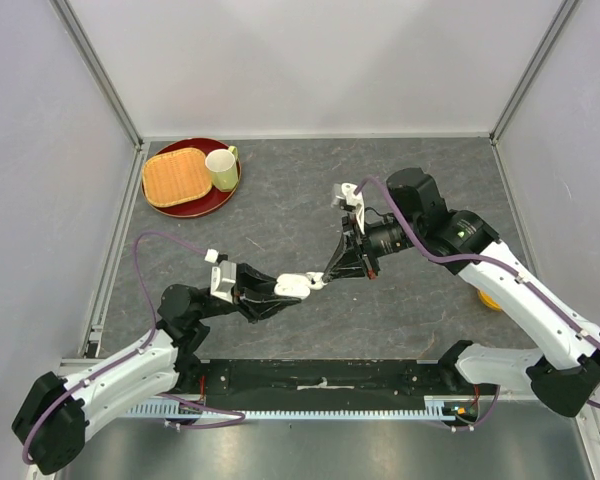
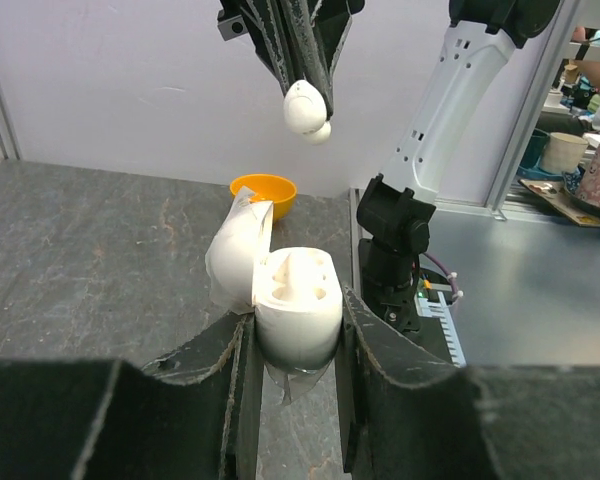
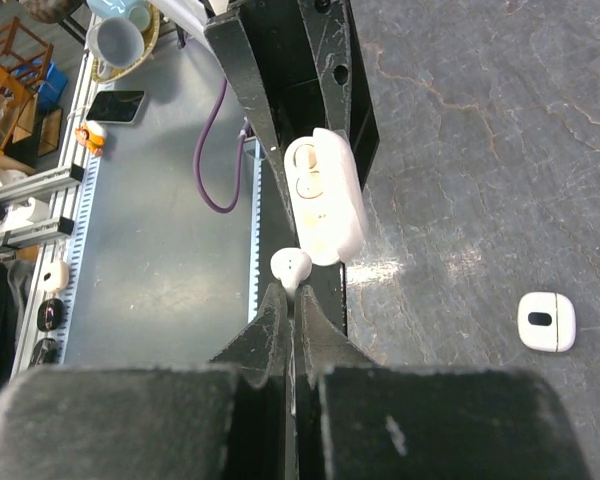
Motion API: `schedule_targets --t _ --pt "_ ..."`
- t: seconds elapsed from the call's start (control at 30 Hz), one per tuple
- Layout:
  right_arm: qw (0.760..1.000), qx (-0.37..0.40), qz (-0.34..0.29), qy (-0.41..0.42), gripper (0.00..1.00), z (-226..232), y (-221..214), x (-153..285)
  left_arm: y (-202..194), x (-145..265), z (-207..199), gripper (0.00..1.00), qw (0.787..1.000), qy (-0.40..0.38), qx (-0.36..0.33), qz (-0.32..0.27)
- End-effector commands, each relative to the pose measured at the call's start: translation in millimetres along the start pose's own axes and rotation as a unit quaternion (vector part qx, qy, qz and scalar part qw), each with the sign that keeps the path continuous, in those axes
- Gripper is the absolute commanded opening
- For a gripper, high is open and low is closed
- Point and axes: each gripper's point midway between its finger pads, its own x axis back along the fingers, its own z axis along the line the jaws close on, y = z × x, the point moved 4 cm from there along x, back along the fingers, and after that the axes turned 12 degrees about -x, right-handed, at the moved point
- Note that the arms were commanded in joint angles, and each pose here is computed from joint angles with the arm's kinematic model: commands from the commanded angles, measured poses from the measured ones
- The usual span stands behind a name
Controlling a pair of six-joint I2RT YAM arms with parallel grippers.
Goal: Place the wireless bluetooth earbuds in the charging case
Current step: Place the earbud in the charging case.
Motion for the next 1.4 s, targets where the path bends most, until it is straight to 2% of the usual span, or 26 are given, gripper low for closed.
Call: schedule_targets --t 0.0,0.57,0.93,1.37 --pt "0.999 0.041 -0.010 0.008 0.00 10 15 -4 24 -8 -2 0.02 0.999 -0.022 -0.015 -0.034" --pt "0.998 0.052 0.027 -0.019 0.00 3 4 -39 21 -7 -3 0.02 0.999 -0.023 -0.010 -0.029" --pt "0.997 0.062 0.032 -0.046 0.00 -7 2 -42 19 -5 -7 0.02 0.999 -0.034 -0.002 -0.025" --pt "0.996 0.061 0.045 -0.036 0.00 -2 -4 -51 16 -4 -6 0.02 0.999 -0.025 -0.001 -0.025"
